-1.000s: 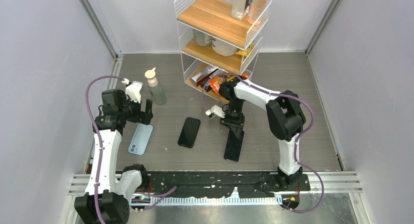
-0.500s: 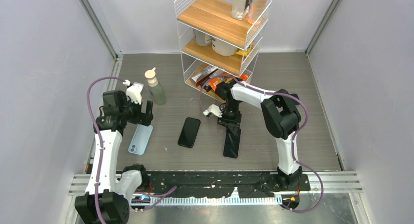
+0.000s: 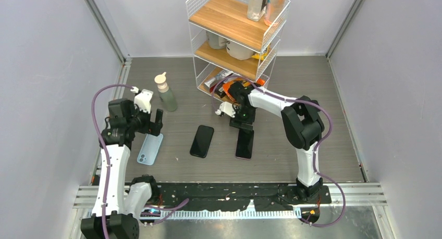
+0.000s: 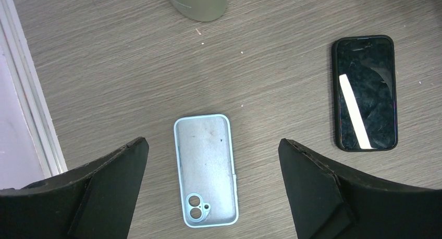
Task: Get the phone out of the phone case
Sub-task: Place the phone at the center of the board.
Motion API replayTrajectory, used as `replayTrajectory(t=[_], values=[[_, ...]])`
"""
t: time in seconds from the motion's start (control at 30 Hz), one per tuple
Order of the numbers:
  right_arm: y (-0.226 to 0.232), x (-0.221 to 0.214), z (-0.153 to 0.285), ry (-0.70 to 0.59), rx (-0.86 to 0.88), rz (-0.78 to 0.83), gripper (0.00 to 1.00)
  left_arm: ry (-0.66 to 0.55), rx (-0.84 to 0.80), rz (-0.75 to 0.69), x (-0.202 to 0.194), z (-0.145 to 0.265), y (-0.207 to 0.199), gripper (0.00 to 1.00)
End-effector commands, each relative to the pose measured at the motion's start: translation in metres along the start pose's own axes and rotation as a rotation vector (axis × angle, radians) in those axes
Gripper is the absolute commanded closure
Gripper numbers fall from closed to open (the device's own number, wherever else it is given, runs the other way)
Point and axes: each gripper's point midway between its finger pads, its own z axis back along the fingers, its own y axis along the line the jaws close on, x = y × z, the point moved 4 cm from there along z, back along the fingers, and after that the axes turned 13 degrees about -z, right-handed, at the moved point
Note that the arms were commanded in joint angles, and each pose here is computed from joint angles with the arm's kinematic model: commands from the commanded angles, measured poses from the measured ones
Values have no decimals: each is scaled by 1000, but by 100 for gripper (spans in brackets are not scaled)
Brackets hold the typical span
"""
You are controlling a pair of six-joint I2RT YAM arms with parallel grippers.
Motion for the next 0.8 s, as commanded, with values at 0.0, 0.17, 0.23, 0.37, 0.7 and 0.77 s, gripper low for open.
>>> replayTrajectory(t=[0.0,0.17,0.23,0.37,0.7,0.77], values=[[-10,15,29,-122,-125,3,32,-34,30,-27,5,4,3,0],[-2,10,49,-179,-140,-13,21,-48,40,-34,5,6,2,0],[2,8,66,-226,-159,-21,17,-53,55,-39,5,7,3,1],[7,-1,87,-295,-209,-51,10,-74,88,-47,6,10,6,1],[-2,-31,140,-528,-529,-201,5,-213,25,3,20,16,-12,0],[-3,-39,146,-559,-589,-223,5,-231,-13,22,22,17,-18,1]])
